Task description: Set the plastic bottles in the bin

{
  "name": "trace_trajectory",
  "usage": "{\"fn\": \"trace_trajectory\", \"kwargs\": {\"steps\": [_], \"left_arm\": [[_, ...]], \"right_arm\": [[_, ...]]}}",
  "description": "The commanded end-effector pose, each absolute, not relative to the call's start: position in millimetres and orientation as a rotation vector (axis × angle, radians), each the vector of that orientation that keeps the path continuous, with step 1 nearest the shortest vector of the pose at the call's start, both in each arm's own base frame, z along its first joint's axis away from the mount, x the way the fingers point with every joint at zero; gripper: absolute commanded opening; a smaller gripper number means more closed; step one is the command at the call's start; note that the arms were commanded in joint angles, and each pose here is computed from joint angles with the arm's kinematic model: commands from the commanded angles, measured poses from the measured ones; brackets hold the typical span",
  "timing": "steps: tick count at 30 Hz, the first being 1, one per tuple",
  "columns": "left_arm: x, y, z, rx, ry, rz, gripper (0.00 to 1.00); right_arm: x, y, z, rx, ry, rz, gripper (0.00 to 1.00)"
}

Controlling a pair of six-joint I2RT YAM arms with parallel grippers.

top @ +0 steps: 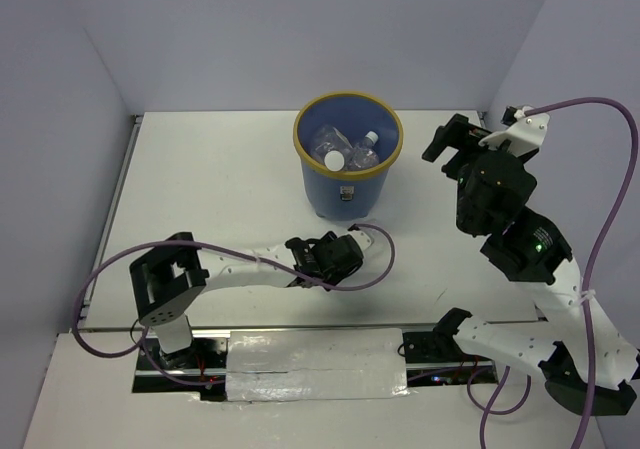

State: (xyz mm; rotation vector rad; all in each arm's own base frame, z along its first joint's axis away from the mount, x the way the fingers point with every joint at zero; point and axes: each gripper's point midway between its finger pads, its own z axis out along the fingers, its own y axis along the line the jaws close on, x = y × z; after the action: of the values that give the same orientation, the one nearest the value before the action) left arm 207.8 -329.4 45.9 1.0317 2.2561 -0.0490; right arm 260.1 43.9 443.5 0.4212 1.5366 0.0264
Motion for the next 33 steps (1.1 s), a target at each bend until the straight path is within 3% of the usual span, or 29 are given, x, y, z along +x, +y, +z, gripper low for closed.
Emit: {"fn": "trace_trajectory", "kwargs": {"steps": [1, 6, 12, 18, 23, 27, 33], "left_arm": [[210.4, -342.1, 102.2, 0.954, 2.204, -0.132, 0.17], [202.9, -352.1, 170.6, 0.939, 2.131, -0.248, 0.17], [196.9, -371.2, 303.4, 0.879, 1.910, -0.520, 0.21], [247.0, -367.6, 405.1, 0.694, 1.740, -0.514, 0.21], [299.8, -371.8, 454.7, 0.587, 1.576, -0.495, 0.24], [338.6, -386.6, 463.4, 0.607, 1.525, -0.482, 0.25], [347.0, -388.6, 452.9, 0.629, 1.525, -0.487, 0.25]], "right_arm": [[254.7, 37.8, 445.1, 0.452, 1.524, 0.034, 1.00], [241.7, 14.9, 453.6, 0.508, 1.482, -0.023, 1.00], [211.4, -25.2, 473.5, 0.621, 1.386, -0.062, 1.00], [192.7, -42.6, 483.4, 0.668, 1.328, -0.015, 1.00], [203.9, -27.4, 473.6, 0.630, 1.373, 0.002, 1.00], [218.6, -2.8, 468.2, 0.548, 1.424, 0.054, 1.00], [248.2, 74.0, 494.3, 0.286, 1.501, 0.286, 1.00]]}}
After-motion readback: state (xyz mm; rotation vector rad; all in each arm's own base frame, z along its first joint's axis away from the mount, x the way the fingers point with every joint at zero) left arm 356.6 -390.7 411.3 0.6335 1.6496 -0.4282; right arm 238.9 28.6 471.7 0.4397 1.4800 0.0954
